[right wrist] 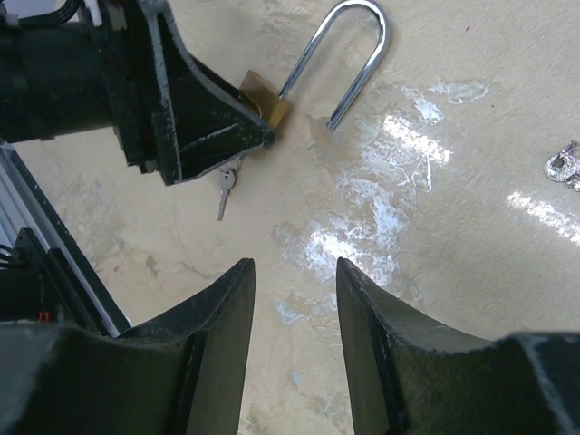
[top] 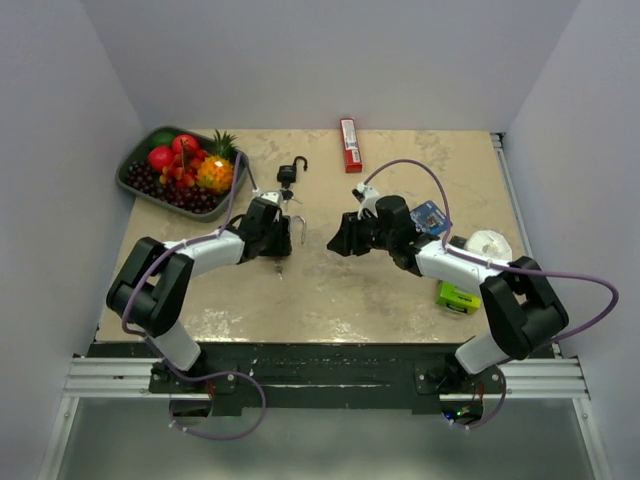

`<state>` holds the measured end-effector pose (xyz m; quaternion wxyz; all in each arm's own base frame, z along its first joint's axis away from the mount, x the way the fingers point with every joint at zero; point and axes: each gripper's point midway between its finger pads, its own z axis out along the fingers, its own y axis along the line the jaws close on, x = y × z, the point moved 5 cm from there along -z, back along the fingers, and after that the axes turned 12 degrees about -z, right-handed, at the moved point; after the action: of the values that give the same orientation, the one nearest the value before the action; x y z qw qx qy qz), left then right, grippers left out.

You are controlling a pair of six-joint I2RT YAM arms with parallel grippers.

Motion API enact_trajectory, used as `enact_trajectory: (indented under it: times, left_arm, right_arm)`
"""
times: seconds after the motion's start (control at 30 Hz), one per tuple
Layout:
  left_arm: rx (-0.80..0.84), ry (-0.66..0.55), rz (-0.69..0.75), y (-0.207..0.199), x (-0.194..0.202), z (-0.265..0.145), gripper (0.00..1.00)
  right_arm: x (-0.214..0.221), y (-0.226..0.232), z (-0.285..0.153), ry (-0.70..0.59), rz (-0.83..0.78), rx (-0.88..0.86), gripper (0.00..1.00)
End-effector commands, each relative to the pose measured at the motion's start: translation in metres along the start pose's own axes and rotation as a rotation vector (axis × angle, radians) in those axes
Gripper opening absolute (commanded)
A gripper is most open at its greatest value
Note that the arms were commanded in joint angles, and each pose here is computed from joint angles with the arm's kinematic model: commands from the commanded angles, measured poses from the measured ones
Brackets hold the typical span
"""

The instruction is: Unlock with the key

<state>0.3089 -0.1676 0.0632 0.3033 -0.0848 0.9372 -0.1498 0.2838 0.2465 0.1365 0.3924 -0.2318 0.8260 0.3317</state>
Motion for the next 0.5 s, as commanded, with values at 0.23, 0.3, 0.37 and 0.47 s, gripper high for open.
enact_trajectory:
  times: [0.23, 0.3, 0.37, 0.47]
  left_arm:
    - [-0.097, -0.044, -0.019, -0.008, -0.029, 0.023, 0.00]
    - [-0.105, -0.035, -0.005, -0.008, -0.030, 0.025, 0.01]
    - [-0.115, -0.033, 0.000, -0.007, -0.030, 0.027, 0.07]
    - [-0.122, -0.032, 0.009, -0.007, -0.032, 0.028, 0.22]
  right_arm:
    - [-0.006, -0.001, -0.008, -0.046, -0.013, 0.038, 0.47]
    - [-0.004, -0.002, -0.009, -0.044, -0.015, 0.044, 0.47]
    - [-0.003, -0.002, -0.010, -0.043, -0.016, 0.046, 0.48]
    - [-0.002, -0.003, -0.011, -0.044, -0.015, 0.049, 0.50]
